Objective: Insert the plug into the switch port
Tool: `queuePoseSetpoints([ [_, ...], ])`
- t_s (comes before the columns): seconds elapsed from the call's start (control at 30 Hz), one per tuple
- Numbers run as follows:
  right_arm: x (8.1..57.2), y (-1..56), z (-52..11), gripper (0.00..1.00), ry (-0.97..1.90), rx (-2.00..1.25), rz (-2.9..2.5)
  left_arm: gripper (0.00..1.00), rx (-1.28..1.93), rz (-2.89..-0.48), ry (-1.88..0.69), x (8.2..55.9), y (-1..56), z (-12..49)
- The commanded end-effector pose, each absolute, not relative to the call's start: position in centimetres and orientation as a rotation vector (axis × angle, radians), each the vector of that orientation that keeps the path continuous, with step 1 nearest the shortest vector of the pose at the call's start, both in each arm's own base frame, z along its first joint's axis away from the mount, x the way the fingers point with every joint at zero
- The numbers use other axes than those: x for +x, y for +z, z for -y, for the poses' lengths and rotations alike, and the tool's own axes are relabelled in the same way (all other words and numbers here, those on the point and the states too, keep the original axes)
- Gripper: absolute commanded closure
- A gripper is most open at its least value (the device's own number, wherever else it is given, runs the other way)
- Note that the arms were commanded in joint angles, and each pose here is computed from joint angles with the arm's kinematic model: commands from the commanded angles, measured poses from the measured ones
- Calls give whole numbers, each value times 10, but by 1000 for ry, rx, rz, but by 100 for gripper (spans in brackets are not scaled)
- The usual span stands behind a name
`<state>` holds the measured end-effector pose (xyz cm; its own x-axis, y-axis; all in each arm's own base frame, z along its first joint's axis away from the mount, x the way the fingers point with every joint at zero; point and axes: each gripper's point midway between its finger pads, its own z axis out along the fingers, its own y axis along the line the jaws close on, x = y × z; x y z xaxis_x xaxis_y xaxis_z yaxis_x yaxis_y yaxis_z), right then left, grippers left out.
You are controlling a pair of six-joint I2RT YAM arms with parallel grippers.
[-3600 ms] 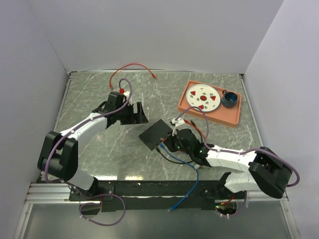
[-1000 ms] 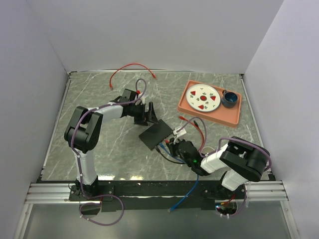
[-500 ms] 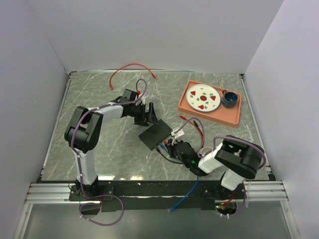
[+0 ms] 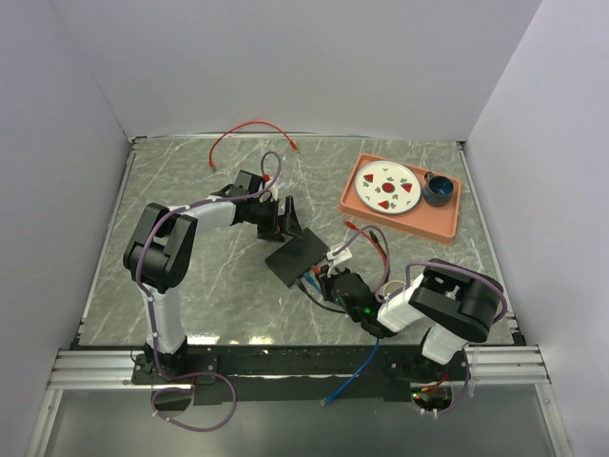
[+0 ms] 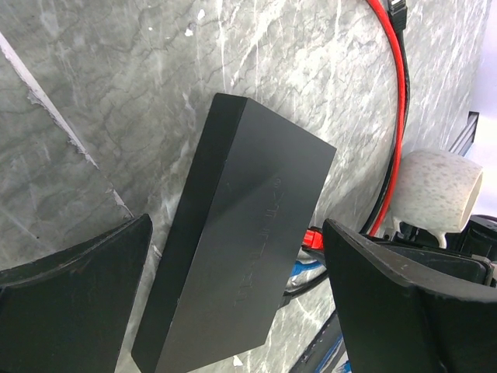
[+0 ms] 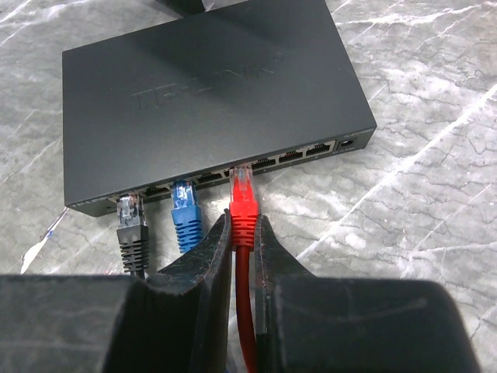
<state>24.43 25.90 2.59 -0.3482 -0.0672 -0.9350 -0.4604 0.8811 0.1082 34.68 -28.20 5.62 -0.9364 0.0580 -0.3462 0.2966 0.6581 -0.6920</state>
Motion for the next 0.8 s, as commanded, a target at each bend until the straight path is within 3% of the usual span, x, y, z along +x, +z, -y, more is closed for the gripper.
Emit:
queuePoseSetpoints([
  [0.0,256,50,-269,100,442,-317,-1824,3,330,-2557,-1206,346,61,292],
  [0.67,261,59,-281,100,549,-187,-1730,1,386,-2603,-1265,337,49,298],
  [0.77,262,57,-281,100,542,-190,-1733,8,396,-2620,-1285,332,43,299],
])
